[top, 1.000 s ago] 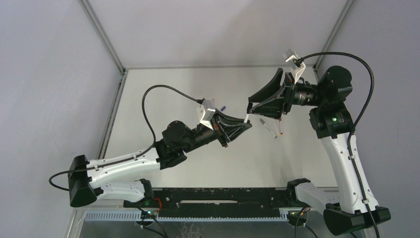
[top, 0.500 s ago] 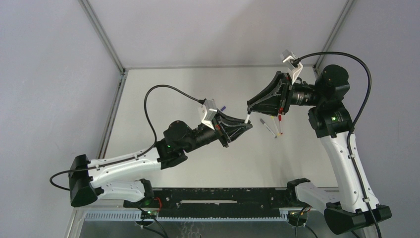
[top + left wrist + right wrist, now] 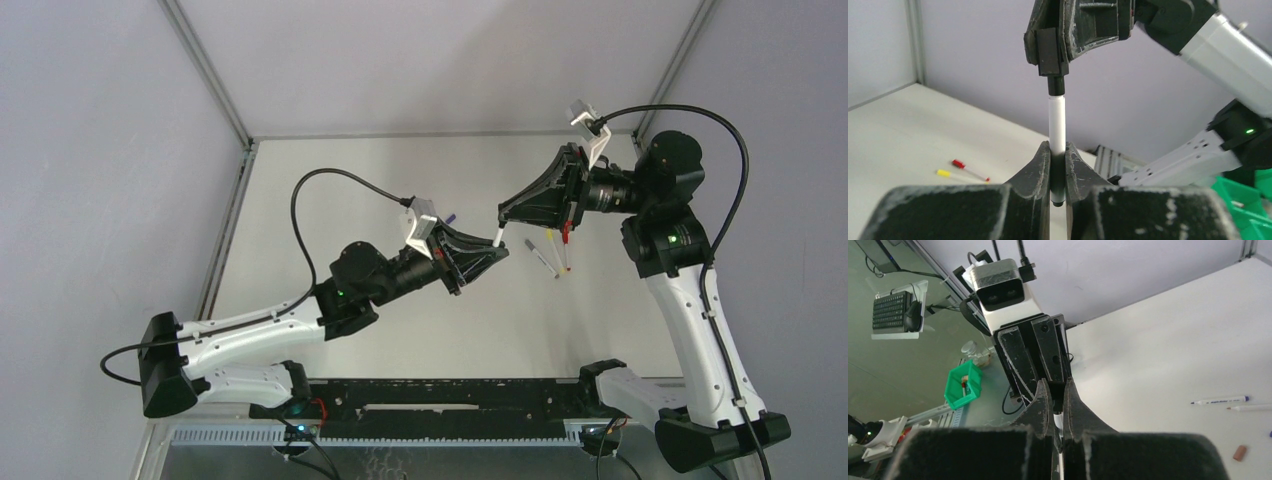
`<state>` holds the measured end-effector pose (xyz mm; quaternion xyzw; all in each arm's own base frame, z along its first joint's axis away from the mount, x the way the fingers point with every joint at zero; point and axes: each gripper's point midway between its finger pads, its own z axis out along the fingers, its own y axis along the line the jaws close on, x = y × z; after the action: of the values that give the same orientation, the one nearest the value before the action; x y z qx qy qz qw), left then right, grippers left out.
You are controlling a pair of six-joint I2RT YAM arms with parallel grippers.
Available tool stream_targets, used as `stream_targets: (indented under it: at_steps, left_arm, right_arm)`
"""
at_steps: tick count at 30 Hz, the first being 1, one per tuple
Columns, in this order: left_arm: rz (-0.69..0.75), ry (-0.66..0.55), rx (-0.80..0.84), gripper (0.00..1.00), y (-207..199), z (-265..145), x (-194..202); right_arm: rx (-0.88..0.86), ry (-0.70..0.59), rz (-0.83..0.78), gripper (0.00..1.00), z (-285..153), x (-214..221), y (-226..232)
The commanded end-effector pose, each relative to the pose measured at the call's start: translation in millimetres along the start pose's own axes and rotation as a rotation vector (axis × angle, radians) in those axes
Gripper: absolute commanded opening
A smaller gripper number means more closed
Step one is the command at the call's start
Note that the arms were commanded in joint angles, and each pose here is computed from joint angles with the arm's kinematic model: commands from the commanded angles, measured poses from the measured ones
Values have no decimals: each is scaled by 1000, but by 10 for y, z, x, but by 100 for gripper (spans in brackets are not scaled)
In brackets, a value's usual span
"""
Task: Insert the pens into the pen caps
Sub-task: Press the pen cap onto the pen.
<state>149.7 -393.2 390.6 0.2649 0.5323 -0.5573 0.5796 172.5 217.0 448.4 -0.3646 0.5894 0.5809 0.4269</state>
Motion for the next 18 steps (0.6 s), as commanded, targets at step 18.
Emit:
stream_targets:
  at_steps: [18]
  left_arm:
    - [36,-344,89,0,43,93,-1398]
  right_arm:
    - [-160,132,282,0,70,643,129]
